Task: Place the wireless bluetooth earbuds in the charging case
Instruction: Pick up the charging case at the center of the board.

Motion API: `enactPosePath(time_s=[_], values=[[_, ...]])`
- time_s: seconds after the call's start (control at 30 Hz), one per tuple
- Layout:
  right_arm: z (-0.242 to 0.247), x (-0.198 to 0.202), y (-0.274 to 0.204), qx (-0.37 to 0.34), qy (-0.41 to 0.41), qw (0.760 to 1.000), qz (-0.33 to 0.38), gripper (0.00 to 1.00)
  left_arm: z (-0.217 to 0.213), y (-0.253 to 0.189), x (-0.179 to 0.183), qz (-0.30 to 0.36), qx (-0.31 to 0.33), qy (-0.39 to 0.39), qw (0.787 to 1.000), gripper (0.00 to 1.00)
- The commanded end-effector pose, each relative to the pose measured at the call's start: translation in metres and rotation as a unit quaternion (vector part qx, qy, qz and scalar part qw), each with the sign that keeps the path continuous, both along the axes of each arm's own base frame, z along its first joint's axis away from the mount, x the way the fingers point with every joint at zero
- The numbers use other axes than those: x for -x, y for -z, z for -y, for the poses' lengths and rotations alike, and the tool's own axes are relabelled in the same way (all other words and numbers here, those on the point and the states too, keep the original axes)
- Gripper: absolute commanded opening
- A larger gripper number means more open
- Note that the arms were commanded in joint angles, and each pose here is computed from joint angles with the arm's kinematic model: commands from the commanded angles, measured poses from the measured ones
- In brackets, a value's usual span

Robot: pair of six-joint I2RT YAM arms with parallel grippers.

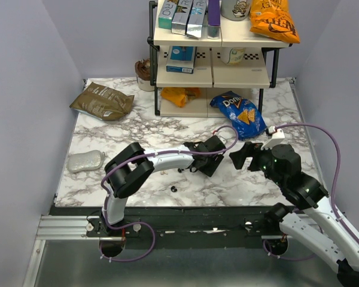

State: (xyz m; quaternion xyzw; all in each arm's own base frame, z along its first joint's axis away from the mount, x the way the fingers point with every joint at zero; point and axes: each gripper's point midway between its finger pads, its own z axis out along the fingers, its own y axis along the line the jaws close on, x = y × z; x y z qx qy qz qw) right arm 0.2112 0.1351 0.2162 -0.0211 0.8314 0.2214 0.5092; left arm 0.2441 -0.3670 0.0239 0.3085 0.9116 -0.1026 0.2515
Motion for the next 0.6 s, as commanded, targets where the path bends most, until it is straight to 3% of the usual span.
enactPosePath(time_s=[0.0,0.13,0.37,0.43,0.47,0.53,0.57], values=[[0.004,0.004,-0.006,0.004,0.0,1.0,0.003,1.0,-0.006,0.004,0.004,0.002,-0.005,0.008,1.0,0.6],[0.003,0.005,-0.012,-0.002,-0.002,1.0,0.006,1.0,-0.008,-0.007,0.003,0.023,0.017,0.002,1.0,0.45],[0.006,-0.005,-0.047,-0.012,0.02,0.999,0.035,1.0,-0.007,-0.099,-0.011,0.116,0.142,-0.024,0.983,0.38],[-0.002,-0.008,-0.057,-0.014,0.004,0.999,0.038,1.0,-0.017,-0.105,-0.005,0.125,0.16,-0.026,0.979,0.37],[-0.007,-0.01,-0.061,-0.014,-0.006,0.999,0.042,1.0,-0.016,-0.135,-0.004,0.151,0.207,-0.025,0.966,0.36],[-0.014,-0.011,-0.068,-0.017,-0.024,0.998,0.047,1.0,-0.033,-0.133,0.006,0.16,0.225,-0.028,0.961,0.36],[-0.02,-0.014,-0.069,-0.015,-0.035,0.998,0.05,1.0,-0.034,-0.165,0.008,0.19,0.277,-0.026,0.942,0.36]])
